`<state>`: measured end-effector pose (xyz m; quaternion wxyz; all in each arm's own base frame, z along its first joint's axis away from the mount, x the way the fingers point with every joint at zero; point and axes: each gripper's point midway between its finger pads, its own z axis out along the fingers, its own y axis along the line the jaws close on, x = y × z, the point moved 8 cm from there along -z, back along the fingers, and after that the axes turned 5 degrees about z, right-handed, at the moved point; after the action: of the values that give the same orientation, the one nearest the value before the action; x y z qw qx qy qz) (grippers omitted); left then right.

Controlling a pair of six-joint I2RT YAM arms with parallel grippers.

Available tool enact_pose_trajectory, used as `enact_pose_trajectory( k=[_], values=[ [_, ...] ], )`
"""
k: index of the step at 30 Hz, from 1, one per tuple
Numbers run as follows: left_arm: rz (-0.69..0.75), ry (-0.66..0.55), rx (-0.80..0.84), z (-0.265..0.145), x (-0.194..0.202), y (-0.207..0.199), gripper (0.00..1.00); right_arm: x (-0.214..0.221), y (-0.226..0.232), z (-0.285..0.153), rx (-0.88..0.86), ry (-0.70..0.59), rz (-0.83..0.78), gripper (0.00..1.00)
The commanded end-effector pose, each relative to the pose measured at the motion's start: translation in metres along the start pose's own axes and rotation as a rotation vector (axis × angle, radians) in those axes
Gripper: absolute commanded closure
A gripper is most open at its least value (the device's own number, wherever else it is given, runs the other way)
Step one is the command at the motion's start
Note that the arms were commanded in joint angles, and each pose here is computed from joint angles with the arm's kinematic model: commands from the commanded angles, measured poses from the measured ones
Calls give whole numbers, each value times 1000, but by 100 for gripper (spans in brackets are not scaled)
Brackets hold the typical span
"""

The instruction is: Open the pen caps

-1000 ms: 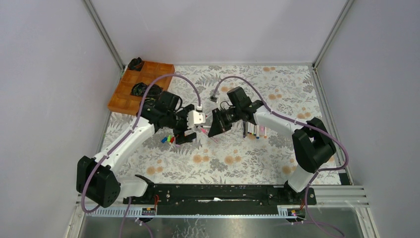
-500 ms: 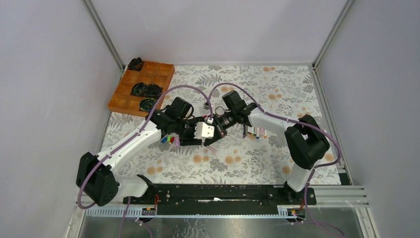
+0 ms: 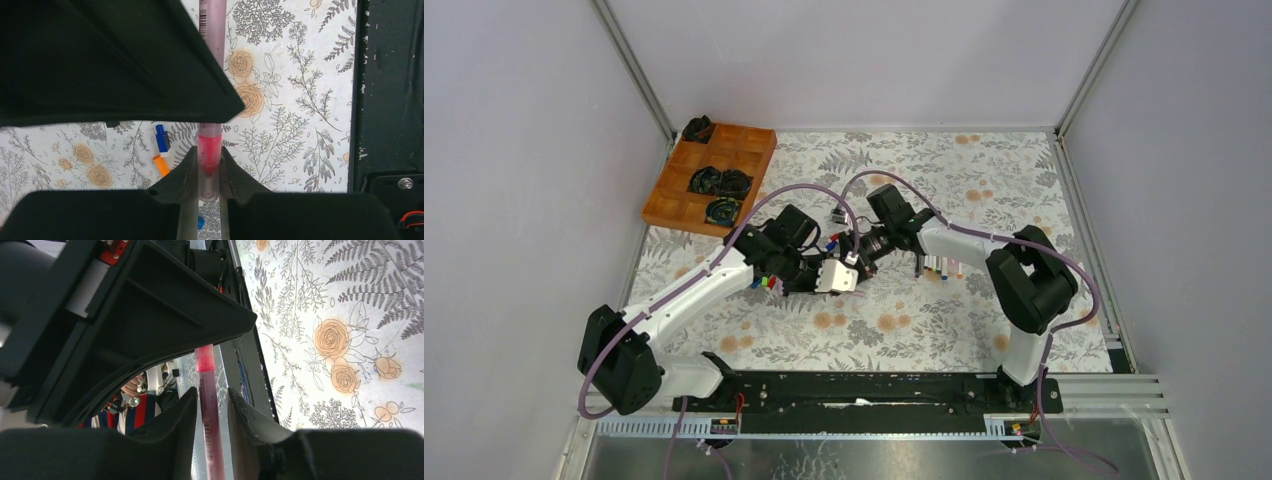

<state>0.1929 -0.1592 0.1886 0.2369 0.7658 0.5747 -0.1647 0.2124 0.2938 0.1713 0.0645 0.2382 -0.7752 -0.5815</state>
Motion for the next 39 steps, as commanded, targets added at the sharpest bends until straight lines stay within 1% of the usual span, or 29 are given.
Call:
enact_pose_trajectory(
  k=[1,3,4,6,8,9,10,14,19,22,28,32,36,38,39],
  values=[
    [8,-3,-38,1,-5,9,100,-3,9,18,-44,47,-31,64],
    [14,-4,-40,1,-6,9,100,0,9,23,-57,69,-31,64],
    [16,-3,-39,0,-5,9,100,0,9,24,-61,74,-31,67],
    [25,0,-35,-1,-5,8,100,1,9,24,-62,75,-35,77],
    [35,12,-33,-2,-4,8,100,2,10,23,-55,73,-44,92],
    [40,22,-34,-2,-3,7,100,2,9,22,-45,69,-48,99],
    [47,35,-36,-2,-1,7,100,3,8,20,-31,65,-47,100],
    [76,123,-81,-1,13,11,100,6,0,7,12,24,-24,100],
    [113,242,-152,-2,39,19,100,9,-10,-24,66,-70,-1,100],
    [75,282,-160,-4,59,27,100,13,-11,-37,98,-104,-3,100],
    [-12,310,-195,-16,89,42,100,25,-13,-46,143,-125,-6,100],
    [-16,331,-204,-21,97,40,100,29,-16,-48,156,-148,6,100],
    [-23,327,-206,-21,103,36,100,30,-17,-51,186,-180,14,100],
    [-69,313,-211,-16,106,35,100,25,-22,-57,263,-232,24,100],
    [-104,305,-214,-13,108,36,100,21,-28,-62,335,-275,34,100]
  ],
)
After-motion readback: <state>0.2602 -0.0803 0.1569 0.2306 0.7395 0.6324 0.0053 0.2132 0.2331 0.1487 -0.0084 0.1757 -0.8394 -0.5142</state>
